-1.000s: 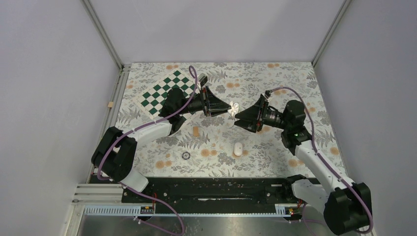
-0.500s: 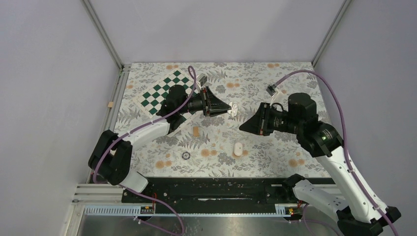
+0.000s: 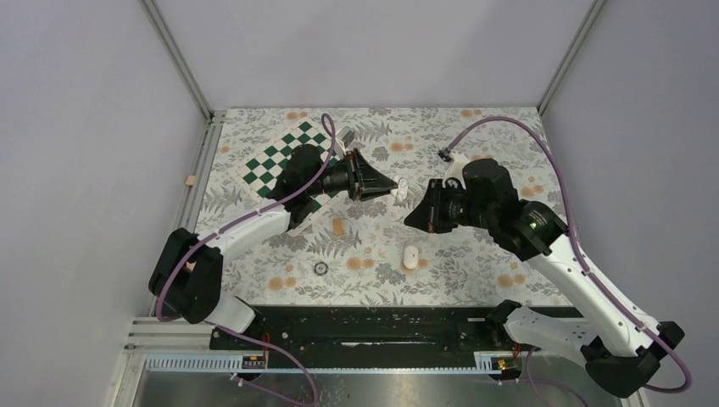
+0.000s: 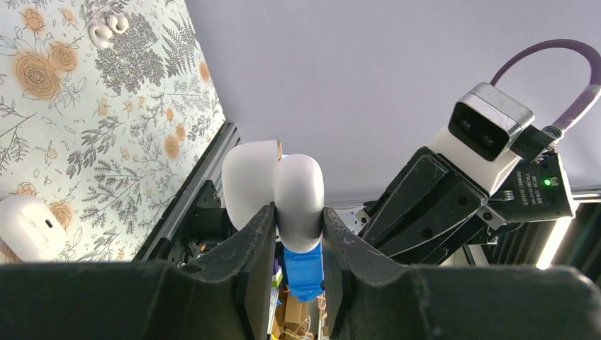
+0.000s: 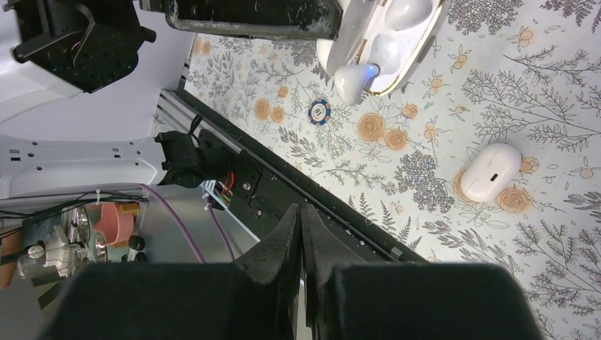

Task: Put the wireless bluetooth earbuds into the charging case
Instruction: Place the earbud in the charging case.

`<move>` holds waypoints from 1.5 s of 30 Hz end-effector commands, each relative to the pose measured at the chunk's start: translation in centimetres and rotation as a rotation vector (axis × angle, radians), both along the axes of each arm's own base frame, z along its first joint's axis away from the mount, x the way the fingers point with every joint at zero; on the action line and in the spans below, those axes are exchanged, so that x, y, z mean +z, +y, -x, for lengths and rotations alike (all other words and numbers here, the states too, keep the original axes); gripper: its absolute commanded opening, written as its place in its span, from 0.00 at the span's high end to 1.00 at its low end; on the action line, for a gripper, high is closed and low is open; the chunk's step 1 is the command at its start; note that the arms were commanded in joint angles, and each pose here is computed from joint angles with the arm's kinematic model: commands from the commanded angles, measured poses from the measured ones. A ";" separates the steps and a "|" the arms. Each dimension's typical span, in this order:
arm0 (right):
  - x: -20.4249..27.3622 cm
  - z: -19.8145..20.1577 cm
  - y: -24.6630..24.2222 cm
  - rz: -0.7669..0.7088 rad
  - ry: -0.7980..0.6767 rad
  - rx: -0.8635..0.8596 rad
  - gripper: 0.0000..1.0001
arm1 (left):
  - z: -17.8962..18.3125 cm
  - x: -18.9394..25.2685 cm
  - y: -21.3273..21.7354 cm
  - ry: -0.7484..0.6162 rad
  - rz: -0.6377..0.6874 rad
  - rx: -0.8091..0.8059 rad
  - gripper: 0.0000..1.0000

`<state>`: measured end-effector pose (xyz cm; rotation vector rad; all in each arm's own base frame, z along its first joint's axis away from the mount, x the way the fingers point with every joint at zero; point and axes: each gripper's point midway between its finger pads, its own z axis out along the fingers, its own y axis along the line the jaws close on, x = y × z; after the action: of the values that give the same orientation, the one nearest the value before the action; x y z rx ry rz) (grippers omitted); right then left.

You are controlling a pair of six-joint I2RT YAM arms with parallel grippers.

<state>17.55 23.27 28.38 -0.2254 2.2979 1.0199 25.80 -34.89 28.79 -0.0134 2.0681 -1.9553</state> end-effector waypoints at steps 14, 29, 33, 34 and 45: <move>1.6 -4.1 2.5 0.020 -0.098 -0.051 1.00 | -0.2 3.5 -0.1 -0.100 0.044 0.021 1.00; 0.2 -5.3 0.8 0.100 -0.116 -0.149 1.00 | -0.2 3.5 -0.2 -0.102 0.044 0.018 1.00; 0.1 -5.4 0.5 0.108 -0.122 -0.167 1.00 | -0.1 3.6 -0.2 -0.102 0.045 0.017 1.00; 0.1 -5.4 0.4 0.107 -0.124 -0.168 1.00 | -0.1 3.6 -0.2 -0.104 0.047 0.017 1.00; 0.4 -5.3 0.4 0.103 -0.126 -0.164 1.00 | 0.0 3.7 -0.1 -0.106 0.049 0.017 1.00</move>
<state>22.69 23.96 27.44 -0.1303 2.2725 0.7926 26.03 -35.06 28.83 -0.0205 2.0726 -1.9345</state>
